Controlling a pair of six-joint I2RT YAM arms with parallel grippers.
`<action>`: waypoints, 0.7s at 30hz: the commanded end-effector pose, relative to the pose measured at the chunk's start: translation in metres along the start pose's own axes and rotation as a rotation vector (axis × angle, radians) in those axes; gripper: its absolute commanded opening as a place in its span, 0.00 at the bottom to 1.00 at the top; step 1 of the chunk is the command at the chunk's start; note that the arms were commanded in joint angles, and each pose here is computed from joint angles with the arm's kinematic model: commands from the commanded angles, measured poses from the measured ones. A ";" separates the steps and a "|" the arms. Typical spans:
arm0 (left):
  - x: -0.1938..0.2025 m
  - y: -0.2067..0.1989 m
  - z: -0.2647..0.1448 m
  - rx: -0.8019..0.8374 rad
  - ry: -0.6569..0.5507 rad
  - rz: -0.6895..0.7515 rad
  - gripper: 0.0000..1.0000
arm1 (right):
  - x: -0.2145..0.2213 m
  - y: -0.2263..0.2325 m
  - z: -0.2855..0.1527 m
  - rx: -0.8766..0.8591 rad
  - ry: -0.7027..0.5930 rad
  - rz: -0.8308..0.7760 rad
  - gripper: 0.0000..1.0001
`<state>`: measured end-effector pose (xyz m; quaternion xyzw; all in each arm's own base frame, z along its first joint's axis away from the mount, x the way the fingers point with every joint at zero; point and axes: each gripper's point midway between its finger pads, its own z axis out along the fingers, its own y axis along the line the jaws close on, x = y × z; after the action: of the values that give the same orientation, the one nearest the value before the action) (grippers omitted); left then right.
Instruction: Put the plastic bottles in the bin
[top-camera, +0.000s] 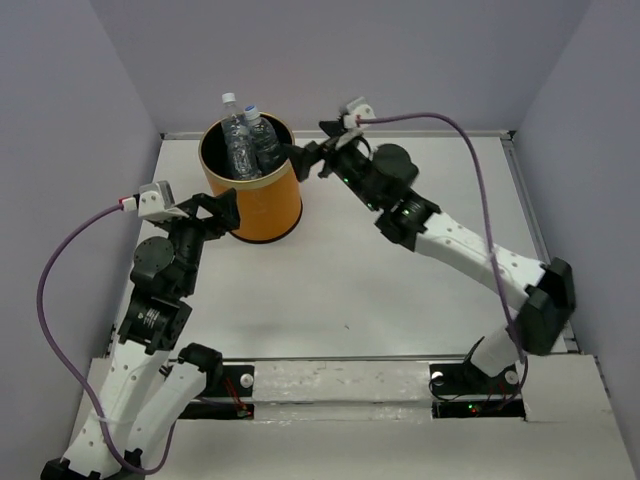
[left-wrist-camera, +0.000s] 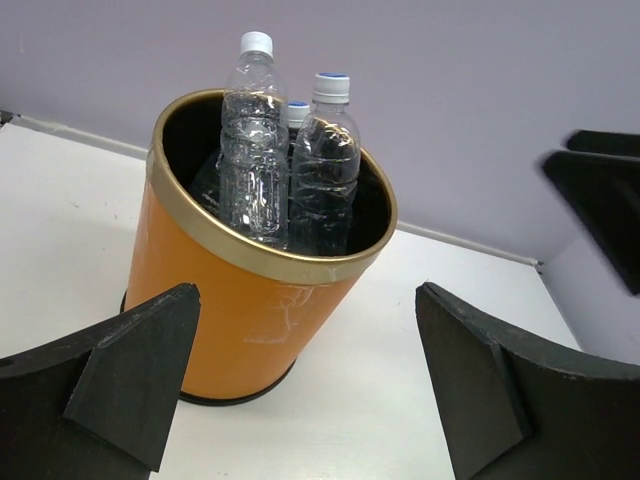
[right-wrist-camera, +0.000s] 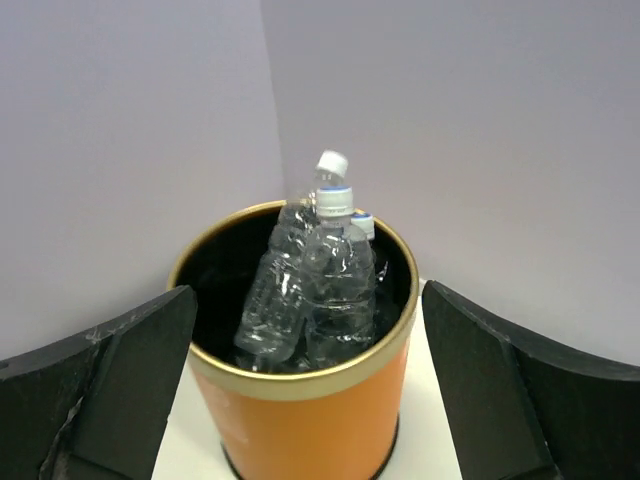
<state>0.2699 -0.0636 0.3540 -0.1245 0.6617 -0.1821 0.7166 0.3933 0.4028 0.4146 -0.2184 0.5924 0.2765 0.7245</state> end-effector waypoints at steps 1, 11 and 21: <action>-0.015 -0.016 -0.007 0.085 -0.037 -0.007 0.99 | -0.025 -0.015 -0.077 0.084 -0.098 0.165 1.00; -0.012 -0.055 -0.051 0.349 0.011 -0.090 0.99 | 0.065 -0.073 -0.282 0.348 0.146 0.262 1.00; 0.010 -0.042 -0.079 0.347 0.055 -0.143 0.99 | 0.070 -0.070 -0.342 0.304 0.037 0.417 1.00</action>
<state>0.1955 -0.0963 0.3606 -0.0481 0.6281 -0.3313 0.7025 0.2000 0.1406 0.2899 -0.0016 0.6584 0.3142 0.6840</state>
